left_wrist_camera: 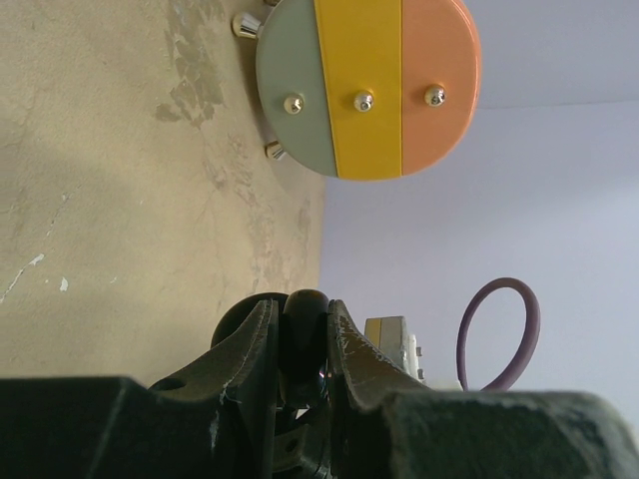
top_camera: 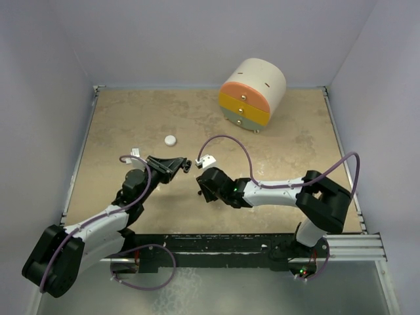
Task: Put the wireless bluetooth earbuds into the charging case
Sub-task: Pick up the earbud from the center of the board.
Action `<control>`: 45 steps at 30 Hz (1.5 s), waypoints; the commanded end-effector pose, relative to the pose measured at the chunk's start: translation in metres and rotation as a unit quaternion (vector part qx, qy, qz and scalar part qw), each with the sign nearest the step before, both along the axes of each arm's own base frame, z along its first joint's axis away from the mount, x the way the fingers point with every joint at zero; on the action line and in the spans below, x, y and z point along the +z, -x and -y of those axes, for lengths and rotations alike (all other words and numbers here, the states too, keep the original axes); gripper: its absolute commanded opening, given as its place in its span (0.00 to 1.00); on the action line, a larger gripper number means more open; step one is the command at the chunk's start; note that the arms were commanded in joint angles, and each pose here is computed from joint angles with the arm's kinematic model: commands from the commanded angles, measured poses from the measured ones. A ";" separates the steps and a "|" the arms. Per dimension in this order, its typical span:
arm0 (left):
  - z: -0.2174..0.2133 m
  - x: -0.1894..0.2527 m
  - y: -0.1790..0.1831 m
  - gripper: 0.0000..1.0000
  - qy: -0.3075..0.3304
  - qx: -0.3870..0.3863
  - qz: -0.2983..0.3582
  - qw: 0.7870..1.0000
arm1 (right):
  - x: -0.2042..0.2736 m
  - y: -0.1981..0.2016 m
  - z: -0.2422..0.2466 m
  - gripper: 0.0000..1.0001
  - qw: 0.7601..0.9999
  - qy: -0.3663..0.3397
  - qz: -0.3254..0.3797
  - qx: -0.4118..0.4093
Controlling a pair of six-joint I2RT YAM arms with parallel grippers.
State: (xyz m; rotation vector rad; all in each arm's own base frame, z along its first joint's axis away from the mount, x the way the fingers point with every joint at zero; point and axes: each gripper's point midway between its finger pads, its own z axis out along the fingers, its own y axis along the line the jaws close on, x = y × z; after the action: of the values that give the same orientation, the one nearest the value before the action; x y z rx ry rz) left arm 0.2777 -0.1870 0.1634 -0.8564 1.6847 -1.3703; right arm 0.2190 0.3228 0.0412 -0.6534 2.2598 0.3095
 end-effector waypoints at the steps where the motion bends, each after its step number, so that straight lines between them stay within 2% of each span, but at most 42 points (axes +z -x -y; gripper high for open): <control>1: 0.002 0.018 0.003 0.00 0.019 -0.007 0.033 0.999 | 0.013 -0.003 -0.017 0.45 1.000 -0.022 0.009 0.014; 45: 0.001 0.010 0.003 0.00 0.017 -0.006 0.029 0.999 | -0.014 0.000 -0.019 0.33 1.000 -0.008 -0.008 0.023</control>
State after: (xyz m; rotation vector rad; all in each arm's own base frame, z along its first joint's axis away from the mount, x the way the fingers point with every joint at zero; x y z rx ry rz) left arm 0.2759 -0.1864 0.1610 -0.8504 1.6750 -1.3787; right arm 0.2163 0.3293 0.0196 -0.6930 2.2863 0.3170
